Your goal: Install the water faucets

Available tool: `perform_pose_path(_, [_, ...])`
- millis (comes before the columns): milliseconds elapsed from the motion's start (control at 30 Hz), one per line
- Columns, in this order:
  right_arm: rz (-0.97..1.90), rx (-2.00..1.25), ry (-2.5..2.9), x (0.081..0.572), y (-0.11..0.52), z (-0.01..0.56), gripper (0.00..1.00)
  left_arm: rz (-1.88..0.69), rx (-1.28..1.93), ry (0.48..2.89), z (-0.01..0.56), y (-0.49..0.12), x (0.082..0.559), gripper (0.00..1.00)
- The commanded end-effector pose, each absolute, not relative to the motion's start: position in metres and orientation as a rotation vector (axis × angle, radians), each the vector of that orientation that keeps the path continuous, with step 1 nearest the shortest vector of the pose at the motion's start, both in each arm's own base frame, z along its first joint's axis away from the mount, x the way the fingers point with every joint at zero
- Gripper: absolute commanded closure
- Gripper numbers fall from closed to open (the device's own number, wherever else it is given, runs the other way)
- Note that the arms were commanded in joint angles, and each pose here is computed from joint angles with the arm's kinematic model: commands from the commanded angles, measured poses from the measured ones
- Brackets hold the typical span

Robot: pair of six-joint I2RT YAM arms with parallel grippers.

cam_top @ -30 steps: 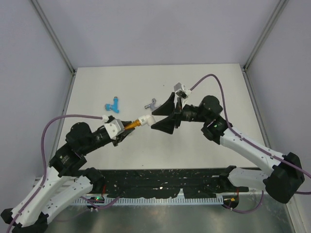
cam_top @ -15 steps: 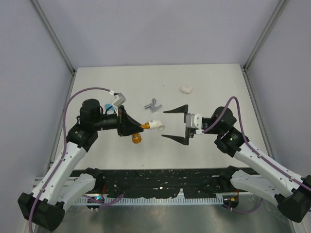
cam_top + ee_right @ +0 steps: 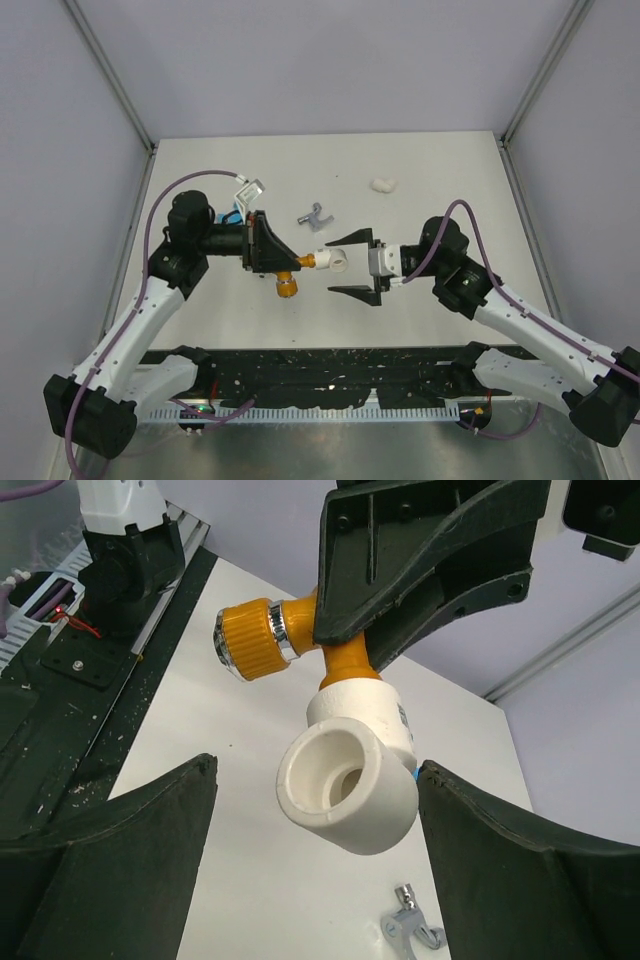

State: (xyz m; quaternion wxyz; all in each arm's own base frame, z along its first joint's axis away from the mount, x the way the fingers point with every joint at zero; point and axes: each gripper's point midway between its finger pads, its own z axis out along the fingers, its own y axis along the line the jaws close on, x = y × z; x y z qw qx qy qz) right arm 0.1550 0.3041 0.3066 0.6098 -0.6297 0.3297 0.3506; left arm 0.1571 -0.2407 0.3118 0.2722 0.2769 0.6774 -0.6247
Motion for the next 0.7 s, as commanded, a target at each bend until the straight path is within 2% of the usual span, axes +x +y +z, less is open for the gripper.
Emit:
perform_pose_path(0, [0.792, -1.446, 0.648, 0.151, 0.311, 0.338, 0.18, -1.727, 0.828, 1.720, 0.345, -0.240, 0.147, 1.00])
perform_pose_path(267, [0.811, -1.454, 0.626, 0.150, 0.321, 0.343, 0.27, -1.748, 0.836, 1.729, 0.344, -0.240, 0.145, 1.00])
perform_pose_path(400, [0.821, -1.453, 0.625, 0.149, 0.323, 0.345, 0.44, -1.749, 0.835, 1.730, 0.344, -0.239, 0.145, 1.00])
perform_pose_path(433, [0.829, -1.452, 0.628, 0.148, 0.323, 0.345, 0.53, -1.752, 0.839, 1.730, 0.344, -0.240, 0.144, 1.00])
perform_pose_path(467, [0.832, -1.448, 0.624, 0.148, 0.322, 0.347, 0.57, -1.751, 0.838, 1.730, 0.344, -0.240, 0.144, 1.00])
perform_pose_path(500, [0.847, -1.445, 0.631, 0.146, 0.322, 0.347, 0.66, -1.748, 0.839, 1.726, 0.345, -0.240, 0.144, 1.00])
perform_pose_path(667, [0.971, -1.395, 0.725, 0.144, 0.327, 0.353, 0.89, -1.659, 0.878, 1.682, 0.344, -0.238, 0.148, 1.00])
